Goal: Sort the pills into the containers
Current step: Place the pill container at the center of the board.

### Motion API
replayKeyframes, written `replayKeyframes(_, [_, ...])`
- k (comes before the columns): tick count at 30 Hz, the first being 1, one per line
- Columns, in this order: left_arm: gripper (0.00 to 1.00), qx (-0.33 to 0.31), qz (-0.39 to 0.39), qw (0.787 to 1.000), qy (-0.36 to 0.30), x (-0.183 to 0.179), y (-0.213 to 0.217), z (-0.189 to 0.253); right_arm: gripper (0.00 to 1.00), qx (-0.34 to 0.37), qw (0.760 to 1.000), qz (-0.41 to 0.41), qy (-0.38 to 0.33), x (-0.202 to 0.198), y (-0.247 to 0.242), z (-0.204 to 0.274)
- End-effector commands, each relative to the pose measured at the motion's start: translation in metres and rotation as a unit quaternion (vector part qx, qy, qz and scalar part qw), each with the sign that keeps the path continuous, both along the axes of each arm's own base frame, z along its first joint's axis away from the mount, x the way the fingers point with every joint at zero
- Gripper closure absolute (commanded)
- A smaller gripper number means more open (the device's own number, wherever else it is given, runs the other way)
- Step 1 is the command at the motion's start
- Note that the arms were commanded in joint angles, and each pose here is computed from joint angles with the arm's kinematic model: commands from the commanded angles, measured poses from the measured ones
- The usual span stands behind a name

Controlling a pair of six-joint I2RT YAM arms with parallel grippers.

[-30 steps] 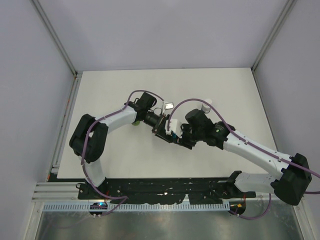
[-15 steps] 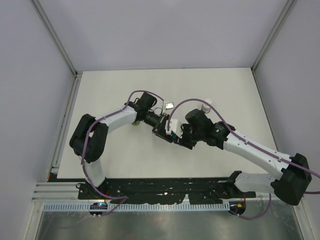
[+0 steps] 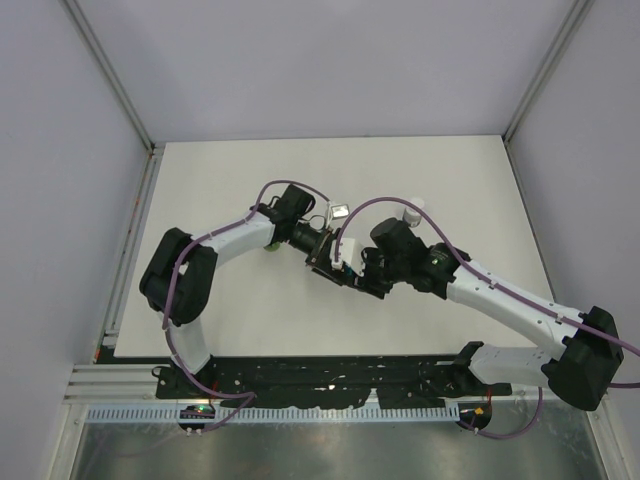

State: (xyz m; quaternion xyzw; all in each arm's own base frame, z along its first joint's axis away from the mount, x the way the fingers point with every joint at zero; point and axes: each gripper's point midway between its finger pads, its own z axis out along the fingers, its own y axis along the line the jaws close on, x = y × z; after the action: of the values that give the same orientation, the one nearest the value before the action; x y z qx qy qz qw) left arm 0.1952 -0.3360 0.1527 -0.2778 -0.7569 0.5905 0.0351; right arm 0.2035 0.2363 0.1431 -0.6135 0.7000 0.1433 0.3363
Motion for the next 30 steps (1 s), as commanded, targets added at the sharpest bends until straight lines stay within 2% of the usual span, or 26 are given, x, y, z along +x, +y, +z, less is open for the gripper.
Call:
replayKeyframes(1, [0.37,-0.023,-0.008,0.999,-0.021,0.005,-0.007,0.012,0.89,0.039,0.999,0.005,-0.027,0.008,0.014,0.028])
replayKeyframes(10, [0.33,-0.026,-0.008,0.999,-0.021,0.005,-0.006,0.013,0.89,0.039,0.999,0.003,-0.027,0.008,0.014,0.027])
replayKeyframes(21, [0.44,-0.023,-0.008,1.000,-0.014,0.006,-0.007,0.008,0.87,0.030,0.999,0.002,-0.026,0.010,0.013,0.020])
replayKeyframes(25, [0.36,-0.018,-0.008,1.000,-0.013,0.007,-0.007,0.004,0.88,0.028,0.999,0.003,-0.022,0.009,0.013,0.014])
replayKeyframes(30, [0.31,-0.015,-0.008,1.000,-0.017,0.008,-0.006,0.003,0.88,0.025,0.999,0.006,-0.021,0.007,0.012,0.010])
